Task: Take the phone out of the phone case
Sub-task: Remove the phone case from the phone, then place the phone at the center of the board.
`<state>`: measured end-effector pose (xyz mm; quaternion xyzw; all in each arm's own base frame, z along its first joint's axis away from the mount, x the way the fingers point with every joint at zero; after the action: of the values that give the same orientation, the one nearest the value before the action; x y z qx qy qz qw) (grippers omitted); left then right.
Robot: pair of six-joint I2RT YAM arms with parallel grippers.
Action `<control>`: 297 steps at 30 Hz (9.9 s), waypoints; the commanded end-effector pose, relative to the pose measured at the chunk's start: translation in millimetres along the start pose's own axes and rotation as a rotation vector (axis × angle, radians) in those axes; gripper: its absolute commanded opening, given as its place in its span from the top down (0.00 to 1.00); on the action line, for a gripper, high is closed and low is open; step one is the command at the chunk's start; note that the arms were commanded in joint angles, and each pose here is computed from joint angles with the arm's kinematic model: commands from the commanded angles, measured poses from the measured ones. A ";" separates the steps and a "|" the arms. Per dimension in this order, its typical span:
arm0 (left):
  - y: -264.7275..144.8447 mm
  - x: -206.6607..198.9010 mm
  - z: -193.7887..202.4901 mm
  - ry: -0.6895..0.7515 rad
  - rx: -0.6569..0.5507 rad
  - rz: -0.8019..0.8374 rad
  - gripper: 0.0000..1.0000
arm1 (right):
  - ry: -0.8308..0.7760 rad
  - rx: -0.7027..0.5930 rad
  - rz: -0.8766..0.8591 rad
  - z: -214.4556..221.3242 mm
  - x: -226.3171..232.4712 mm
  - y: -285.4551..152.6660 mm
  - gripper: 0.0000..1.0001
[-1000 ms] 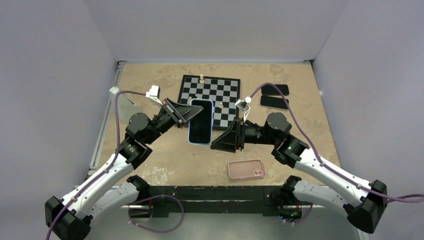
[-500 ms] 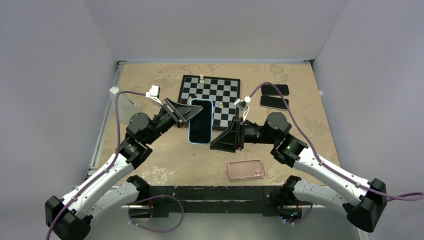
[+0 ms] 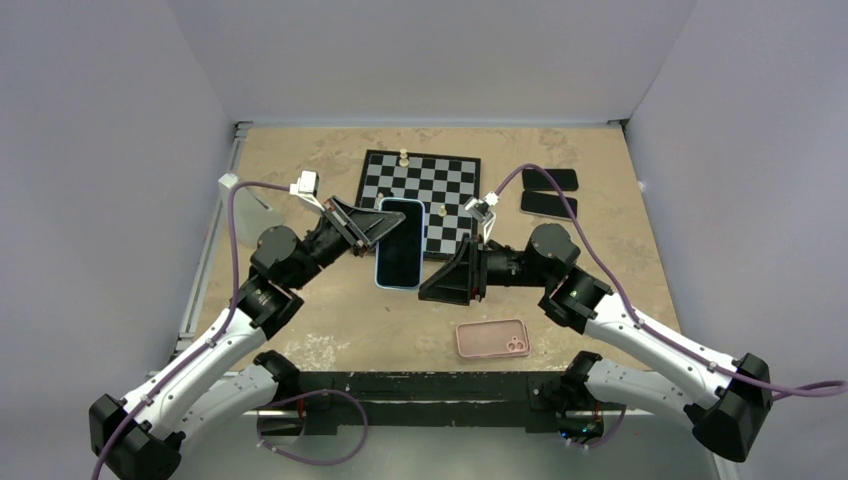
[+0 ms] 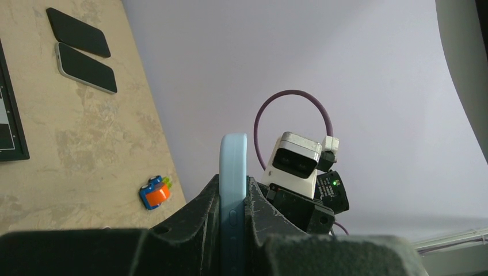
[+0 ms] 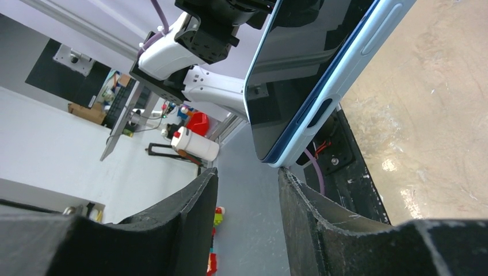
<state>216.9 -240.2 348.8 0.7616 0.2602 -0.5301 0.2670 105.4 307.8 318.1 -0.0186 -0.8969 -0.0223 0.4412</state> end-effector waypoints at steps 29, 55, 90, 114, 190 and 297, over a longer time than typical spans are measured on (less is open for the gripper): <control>-11.2 -44.8 26.4 0.009 0.165 0.204 1.00 | -0.063 -0.033 -0.108 -37.3 19.8 33.7 0.52; -4.2 -53.6 -10.3 0.037 -0.048 0.209 1.00 | 0.017 -0.207 0.096 -34.2 -7.5 -23.1 0.35; 34.1 -51.5 -11.0 0.010 -0.005 0.218 1.00 | 0.031 -0.041 -0.121 -17.4 21.2 3.7 0.43; 4.8 -76.7 15.7 -0.145 0.167 0.376 1.00 | 0.067 -0.031 -0.071 -25.3 -11.9 19.5 0.43; -21.7 -45.0 92.0 0.629 0.554 0.261 0.87 | 0.073 -0.321 0.014 -88.5 5.1 -40.7 1.00; -87.7 95.3 197.9 0.262 1.491 0.005 1.00 | 0.874 -1.282 1.051 -85.5 -363.2 -278.0 0.86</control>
<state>54.2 -296.3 171.0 0.7820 -0.0950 -0.5020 -0.3571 344.0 17.2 48.4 -0.6684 -0.3119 -0.2835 0.6129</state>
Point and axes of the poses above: each gripper's point midway between its finger pads, its own y axis out along the fingers, its own x axis along the line the jaws close on, z = x × y, the point moved 1 cm from there along -y, back along the fingers
